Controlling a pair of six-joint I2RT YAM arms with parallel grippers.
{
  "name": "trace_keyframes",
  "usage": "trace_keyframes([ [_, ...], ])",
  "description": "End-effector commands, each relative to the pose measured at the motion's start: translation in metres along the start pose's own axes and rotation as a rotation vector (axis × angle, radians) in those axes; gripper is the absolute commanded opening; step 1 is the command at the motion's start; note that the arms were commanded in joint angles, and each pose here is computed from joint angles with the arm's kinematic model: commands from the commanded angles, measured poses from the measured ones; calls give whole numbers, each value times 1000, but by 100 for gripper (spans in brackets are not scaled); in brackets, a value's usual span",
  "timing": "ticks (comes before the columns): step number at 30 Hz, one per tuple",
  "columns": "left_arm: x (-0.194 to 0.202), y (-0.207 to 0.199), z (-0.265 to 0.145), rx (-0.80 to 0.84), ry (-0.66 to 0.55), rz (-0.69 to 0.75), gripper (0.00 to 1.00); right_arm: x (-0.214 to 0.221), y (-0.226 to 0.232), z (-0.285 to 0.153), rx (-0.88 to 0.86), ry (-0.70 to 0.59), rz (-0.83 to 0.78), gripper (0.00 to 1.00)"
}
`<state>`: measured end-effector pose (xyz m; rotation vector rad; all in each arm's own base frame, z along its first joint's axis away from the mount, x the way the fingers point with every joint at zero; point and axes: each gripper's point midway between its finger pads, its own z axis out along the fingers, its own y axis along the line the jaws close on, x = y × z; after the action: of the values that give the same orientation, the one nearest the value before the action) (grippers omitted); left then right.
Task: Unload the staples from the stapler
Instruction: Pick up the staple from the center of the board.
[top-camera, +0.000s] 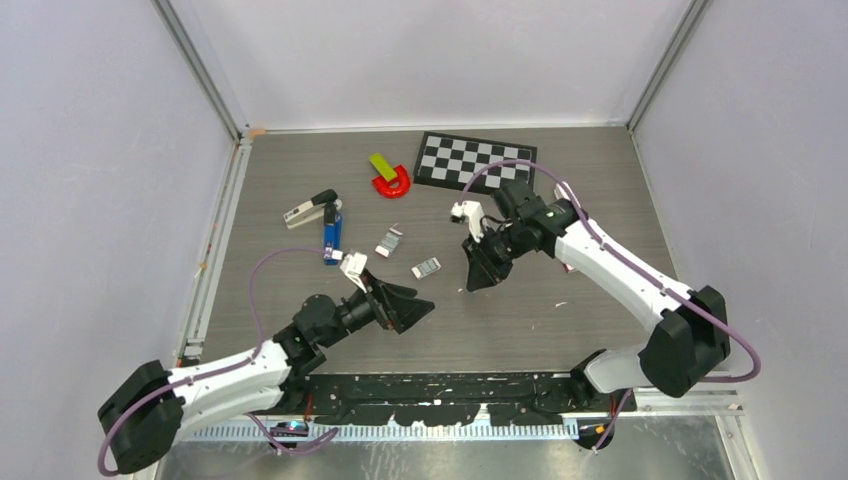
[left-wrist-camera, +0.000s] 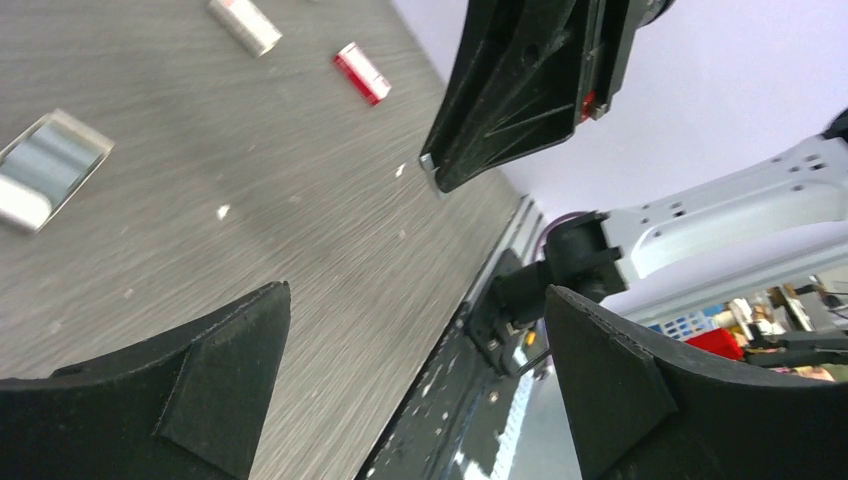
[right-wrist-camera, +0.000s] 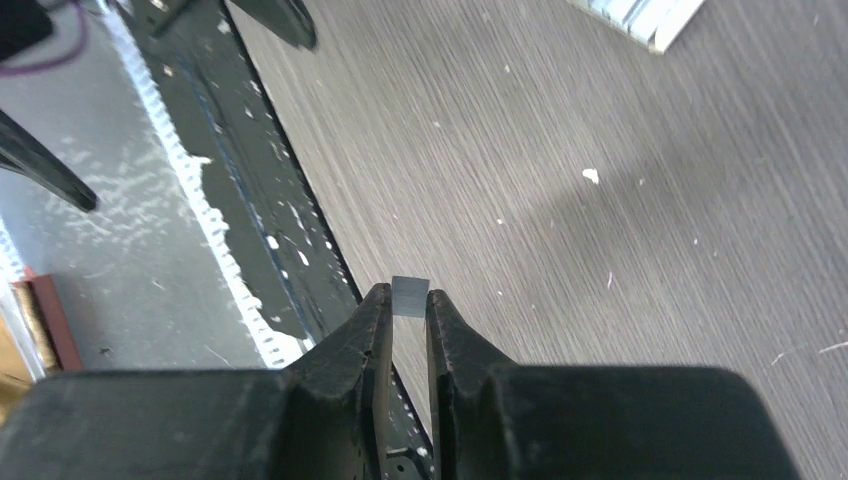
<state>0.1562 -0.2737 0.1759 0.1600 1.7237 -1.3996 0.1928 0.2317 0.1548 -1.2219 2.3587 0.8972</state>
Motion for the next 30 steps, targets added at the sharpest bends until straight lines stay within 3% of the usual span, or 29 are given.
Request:
trace_keyframes([
  [1,-50,-64,12,242,-153,28,100,-40,29,-28,-97,-162,-27,7],
  [19,-46,-76,45,356,-147,-74,95,-65,40,-62,-275,-400,71,7],
  [30,-31,-70,75,339,-107,-99,90,-71,32,-64,-315,-453,186,7],
])
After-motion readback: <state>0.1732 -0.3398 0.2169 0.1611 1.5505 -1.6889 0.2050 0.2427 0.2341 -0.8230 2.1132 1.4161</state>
